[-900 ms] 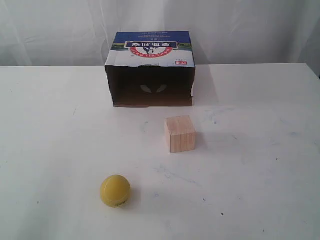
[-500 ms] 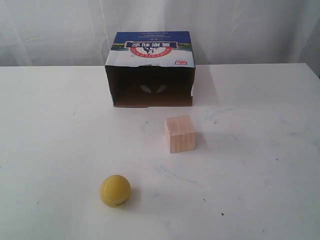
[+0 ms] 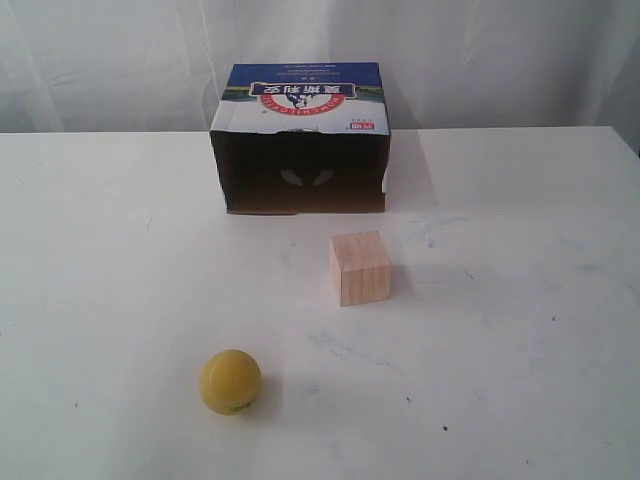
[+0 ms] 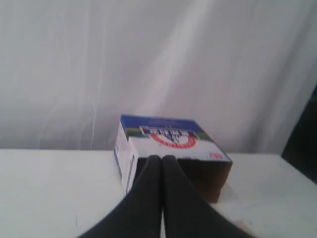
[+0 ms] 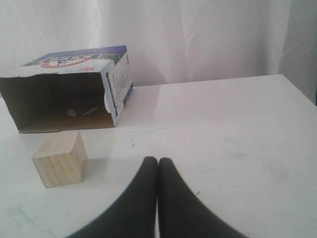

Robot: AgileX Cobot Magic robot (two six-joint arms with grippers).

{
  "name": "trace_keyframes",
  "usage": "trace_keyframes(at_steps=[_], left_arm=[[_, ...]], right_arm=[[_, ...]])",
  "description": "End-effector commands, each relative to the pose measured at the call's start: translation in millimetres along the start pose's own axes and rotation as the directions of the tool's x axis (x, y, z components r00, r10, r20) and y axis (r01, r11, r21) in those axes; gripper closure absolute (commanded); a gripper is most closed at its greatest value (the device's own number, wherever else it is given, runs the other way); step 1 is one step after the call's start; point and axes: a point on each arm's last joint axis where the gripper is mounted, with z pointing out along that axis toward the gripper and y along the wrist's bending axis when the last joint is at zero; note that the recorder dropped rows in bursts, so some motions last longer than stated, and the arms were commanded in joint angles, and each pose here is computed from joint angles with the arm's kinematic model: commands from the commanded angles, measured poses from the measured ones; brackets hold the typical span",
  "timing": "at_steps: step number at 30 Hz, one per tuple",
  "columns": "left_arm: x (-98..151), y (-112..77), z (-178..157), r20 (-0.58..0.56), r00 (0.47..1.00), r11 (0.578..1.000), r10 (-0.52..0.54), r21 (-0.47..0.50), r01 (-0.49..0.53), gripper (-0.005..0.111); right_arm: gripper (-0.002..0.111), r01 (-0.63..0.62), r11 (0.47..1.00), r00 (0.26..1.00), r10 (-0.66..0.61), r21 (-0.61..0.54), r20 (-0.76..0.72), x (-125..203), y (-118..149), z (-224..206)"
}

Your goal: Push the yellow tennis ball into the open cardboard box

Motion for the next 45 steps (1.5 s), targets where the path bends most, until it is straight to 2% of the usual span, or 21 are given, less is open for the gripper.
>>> trace_keyframes(at_steps=[1,7,11,15,18,24,29,33,38,45], left_arm=[[0.9,0.7,37.5,-0.172,0.985,0.996,0.012,0.094,0.004,0.107],[-7.8,3.7,74.1,-0.237,0.966,0.982,0.101,0.177,-0.060,0.107],[-12.8,8.3,96.8,-0.261,0.960,0.983,0.100,0.177,-0.054,0.107],[-7.0,8.2,116.9,-0.295,0.946,0.977,0.135,0.197,-0.078,0.107],[2.0,4.1,130.4,-0.330,0.930,0.966,0.162,0.246,-0.081,0.107],[18.3,-14.1,138.4,-0.374,0.905,0.932,0.202,0.359,-0.060,0.107],[30.3,-55.2,135.6,-0.369,0.890,0.878,0.266,0.474,-0.066,0.107],[42.5,-75.2,136.7,-0.363,0.872,0.853,0.329,0.511,-0.110,0.107],[56.3,-89.6,139.3,-0.374,0.851,0.843,0.369,0.520,-0.137,0.107],[58.3,-88.4,141.8,-0.402,0.854,0.872,0.330,0.476,-0.113,0.107]], right_arm=[[0.108,0.002,1.000,1.000,-0.002,0.000,0.009,0.5,-0.2,-0.2],[0.108,0.002,1.000,1.000,-0.002,0.000,0.009,0.5,-0.2,-0.2],[0.108,0.002,1.000,1.000,-0.002,0.000,0.009,0.5,-0.2,-0.2],[0.108,0.002,1.000,1.000,-0.002,0.000,0.009,0.5,-0.2,-0.2],[0.108,0.002,1.000,1.000,-0.002,0.000,0.009,0.5,-0.2,-0.2],[0.108,0.002,1.000,1.000,-0.002,0.000,0.009,0.5,-0.2,-0.2],[0.108,0.002,1.000,1.000,-0.002,0.000,0.009,0.5,-0.2,-0.2],[0.108,0.002,1.000,1.000,-0.002,0.000,0.009,0.5,-0.2,-0.2],[0.108,0.002,1.000,1.000,-0.002,0.000,0.009,0.5,-0.2,-0.2],[0.108,0.005,1.000,1.000,-0.005,0.000,0.009,0.5,-0.2,-0.2]])
